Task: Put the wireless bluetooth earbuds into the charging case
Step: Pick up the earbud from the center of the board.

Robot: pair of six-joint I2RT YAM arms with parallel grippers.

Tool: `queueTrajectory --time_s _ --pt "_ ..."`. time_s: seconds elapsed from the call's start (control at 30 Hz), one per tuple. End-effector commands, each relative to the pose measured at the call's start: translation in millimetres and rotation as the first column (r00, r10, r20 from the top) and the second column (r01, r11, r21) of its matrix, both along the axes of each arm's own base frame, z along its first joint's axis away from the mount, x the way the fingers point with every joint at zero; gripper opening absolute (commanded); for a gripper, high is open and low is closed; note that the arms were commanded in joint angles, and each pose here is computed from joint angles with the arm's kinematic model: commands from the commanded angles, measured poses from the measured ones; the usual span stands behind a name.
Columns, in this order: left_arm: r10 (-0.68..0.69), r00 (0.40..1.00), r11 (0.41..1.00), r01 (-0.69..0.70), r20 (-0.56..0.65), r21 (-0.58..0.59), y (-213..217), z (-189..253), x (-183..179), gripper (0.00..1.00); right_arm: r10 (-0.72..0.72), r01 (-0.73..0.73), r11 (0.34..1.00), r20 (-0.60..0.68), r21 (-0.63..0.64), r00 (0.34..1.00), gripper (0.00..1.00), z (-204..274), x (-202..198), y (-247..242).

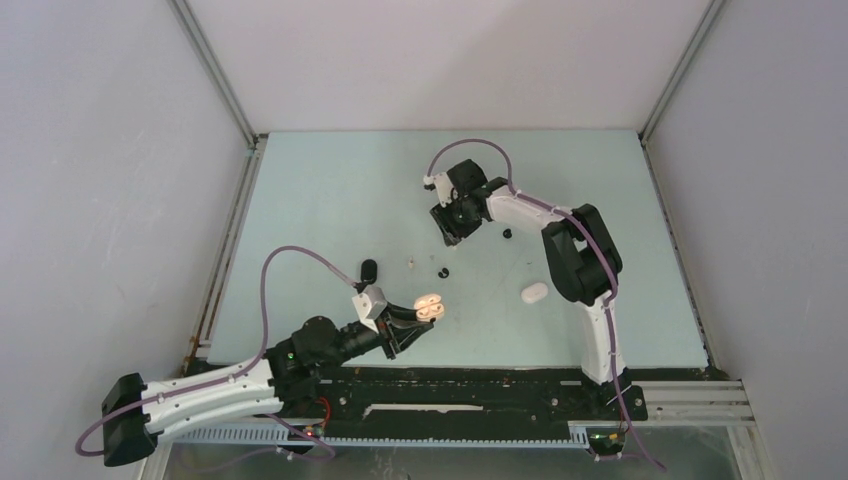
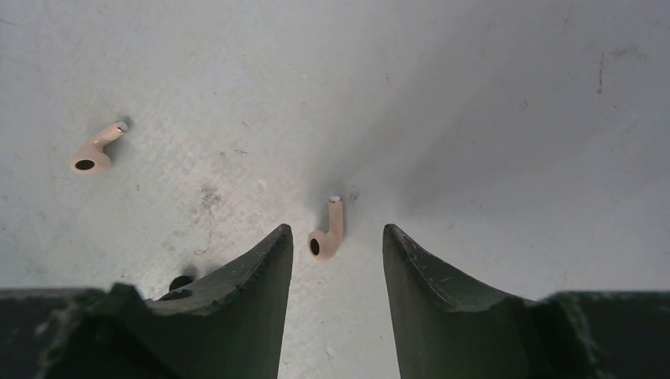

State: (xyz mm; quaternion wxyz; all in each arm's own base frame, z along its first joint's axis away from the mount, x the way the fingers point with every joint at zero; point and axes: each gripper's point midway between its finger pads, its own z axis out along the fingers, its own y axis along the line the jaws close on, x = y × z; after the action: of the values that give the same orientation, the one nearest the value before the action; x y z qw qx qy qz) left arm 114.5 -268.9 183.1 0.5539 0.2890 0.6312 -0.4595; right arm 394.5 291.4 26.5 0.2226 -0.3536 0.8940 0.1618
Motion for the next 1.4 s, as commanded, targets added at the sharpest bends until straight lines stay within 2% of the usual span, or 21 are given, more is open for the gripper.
queueTrajectory --time_s 0.0,0.3,0.47,0.83,1.37 --pt "0.001 1.000 0.997 0.001 0.025 -0.071 -2 25 0 0.00 -0.032 0.033 0.999 0.009 -0.030 0.999 0.47 -2 6 -12" --pt "-0.005 0.999 0.998 0.007 0.034 -0.058 -4 25 1 0.00 -0.076 0.076 0.997 -0.001 -0.021 0.997 0.45 1 8 -38" --pt "-0.015 0.999 0.999 0.016 0.032 -0.049 -7 23 0 0.00 -0.081 0.081 0.996 -0.014 0.026 0.997 0.44 6 10 -44" --pt "-0.016 0.999 0.999 0.018 0.034 -0.040 -9 23 1 0.00 -0.078 0.082 0.994 -0.056 0.076 0.995 0.37 3 10 -41" --pt "-0.012 1.000 0.999 0.013 0.026 -0.034 -9 17 1 0.00 -0.079 0.090 0.991 -0.116 0.099 0.990 0.34 -14 14 -37"
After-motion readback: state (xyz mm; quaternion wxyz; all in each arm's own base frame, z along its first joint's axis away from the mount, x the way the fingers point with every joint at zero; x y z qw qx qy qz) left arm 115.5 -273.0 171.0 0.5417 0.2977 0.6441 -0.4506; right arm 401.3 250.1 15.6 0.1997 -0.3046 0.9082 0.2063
